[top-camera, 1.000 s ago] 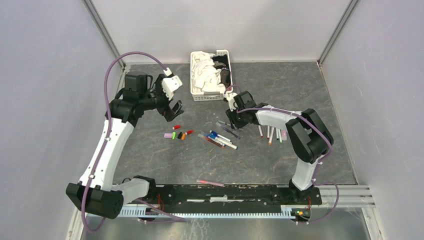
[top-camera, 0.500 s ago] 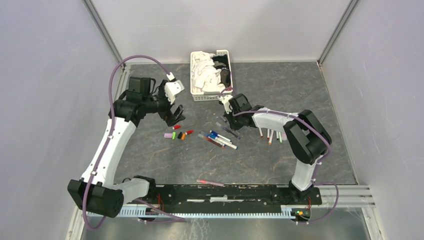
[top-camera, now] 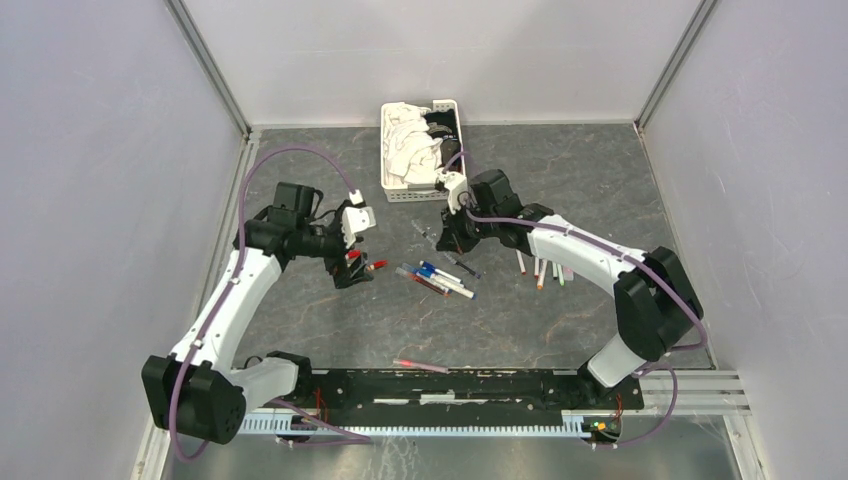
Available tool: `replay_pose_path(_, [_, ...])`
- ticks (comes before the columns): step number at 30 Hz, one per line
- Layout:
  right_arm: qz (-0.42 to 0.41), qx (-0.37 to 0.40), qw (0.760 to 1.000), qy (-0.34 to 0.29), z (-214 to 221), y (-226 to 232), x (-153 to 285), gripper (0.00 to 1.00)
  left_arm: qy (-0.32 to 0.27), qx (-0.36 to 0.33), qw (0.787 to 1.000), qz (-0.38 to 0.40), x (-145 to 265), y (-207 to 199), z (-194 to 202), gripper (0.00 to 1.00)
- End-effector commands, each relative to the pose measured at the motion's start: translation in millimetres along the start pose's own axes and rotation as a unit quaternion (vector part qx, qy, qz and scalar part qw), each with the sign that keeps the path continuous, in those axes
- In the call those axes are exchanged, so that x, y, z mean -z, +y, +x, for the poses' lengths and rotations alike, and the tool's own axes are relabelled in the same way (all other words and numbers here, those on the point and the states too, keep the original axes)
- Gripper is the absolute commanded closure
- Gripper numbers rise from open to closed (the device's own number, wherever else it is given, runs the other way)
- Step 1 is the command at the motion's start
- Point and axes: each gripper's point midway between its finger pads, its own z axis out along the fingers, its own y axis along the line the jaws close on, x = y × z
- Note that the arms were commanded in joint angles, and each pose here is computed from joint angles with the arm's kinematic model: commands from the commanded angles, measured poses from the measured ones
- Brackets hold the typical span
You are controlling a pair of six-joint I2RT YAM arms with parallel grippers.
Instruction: Open the pen caps
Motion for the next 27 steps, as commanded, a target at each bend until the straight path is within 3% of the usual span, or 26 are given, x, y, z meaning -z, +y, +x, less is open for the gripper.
replay_pose_path(1, [-0.160,-0.027,0.987,0.015,1.9,74.2,13.7,1.00,-0.043,-0.100,0.993,0.053,-1.5,-18.3,-11.7,0.00])
replay_pose_path(6, [-0.247,-0.038,0.967,0.053,19.5,116.2,13.9,1.00,-0.026,-0.149,0.985,0.079,-14.7,-28.4,3.3,0.00])
replay_pose_path(13, [-0.306,-0.047,0.947,0.091,28.8,149.4,3.1,1.00,0.017,-0.204,0.974,0.101,-28.0,-39.9,21.2,0.01])
replay_pose_path(21, [-0.324,-0.060,0.939,0.094,19.2,157.3,-4.9,1.00,0.075,-0.239,0.958,0.142,-35.9,-63.7,41.9,0.21])
replay_pose_path(27, [-0.333,-0.063,0.936,0.096,16.9,159.8,-5.2,1.00,0.090,-0.239,0.957,0.135,-40.7,-60.9,48.7,0.42])
